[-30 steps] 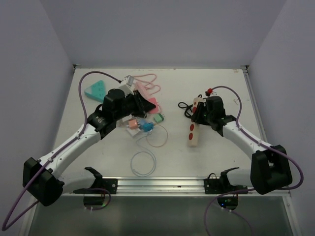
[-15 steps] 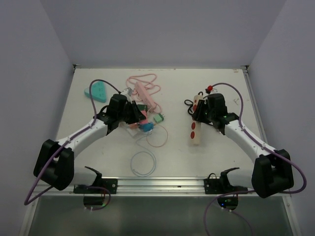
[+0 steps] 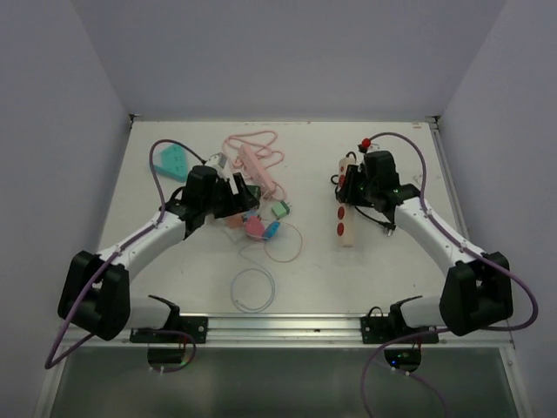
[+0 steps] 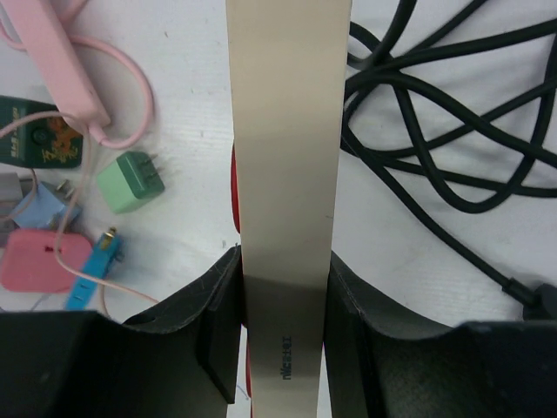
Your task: Pull the plug off the socket
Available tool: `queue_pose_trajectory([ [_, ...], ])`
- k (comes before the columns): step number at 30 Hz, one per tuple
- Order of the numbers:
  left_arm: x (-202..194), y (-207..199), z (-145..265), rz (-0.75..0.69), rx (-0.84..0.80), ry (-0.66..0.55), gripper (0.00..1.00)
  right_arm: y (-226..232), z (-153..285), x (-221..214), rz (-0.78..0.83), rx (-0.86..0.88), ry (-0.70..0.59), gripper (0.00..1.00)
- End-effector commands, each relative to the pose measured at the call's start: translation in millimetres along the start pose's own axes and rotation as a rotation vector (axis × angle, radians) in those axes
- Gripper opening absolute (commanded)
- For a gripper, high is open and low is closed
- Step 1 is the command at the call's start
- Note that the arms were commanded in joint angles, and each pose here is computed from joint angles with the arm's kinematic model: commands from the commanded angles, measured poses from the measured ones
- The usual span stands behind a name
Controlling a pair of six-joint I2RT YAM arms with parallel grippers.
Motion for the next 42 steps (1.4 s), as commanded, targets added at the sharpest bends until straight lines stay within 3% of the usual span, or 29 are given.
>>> queue_pose_trajectory([
  [1,22,-17,23,-0.040,-0.039,-0.100,0.84,4,5,60,0.064,0.002,-0.142,0.00],
  [6,40,-21,53,-0.093,0.009,-0.198,0.99,11,-13,100,0.174,-0.042,-0.164,0.00],
  [15,57,-8,109,-0.144,0.145,-0.358,1.00,42,-36,171,0.417,-0.104,-0.279,0.00],
  [21,67,-2,145,-0.161,0.214,-0.465,1.00,44,-86,162,0.430,-0.106,-0.209,0.00],
  [26,70,1,169,-0.158,0.236,-0.531,1.00,46,-139,129,0.415,-0.068,-0.095,0.04],
  [32,73,3,194,-0.151,0.245,-0.604,1.00,45,-168,101,0.384,-0.042,-0.002,0.25],
  [33,74,2,199,-0.150,0.243,-0.617,1.00,45,-170,97,0.376,-0.039,0.010,0.38],
  [35,75,4,208,-0.150,0.255,-0.642,1.00,45,-168,95,0.371,-0.034,0.018,0.50],
  [36,76,5,211,-0.148,0.259,-0.652,1.00,46,-164,98,0.368,-0.031,0.011,0.64],
  [39,79,4,225,-0.154,0.266,-0.696,1.00,47,-150,105,0.358,-0.026,-0.001,0.83],
  [42,84,5,236,-0.163,0.283,-0.738,1.00,46,-128,119,0.346,-0.038,-0.035,0.94],
])
Point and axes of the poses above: each gripper's point midway between its finger pads, its own z axis back along the fingers, its own y axis along the line the jaws close on, x = y × z, the point moved 3 cm from there along z, back along the fingers, and after that the axes turned 13 degrees about z, right-handed, at the moved point
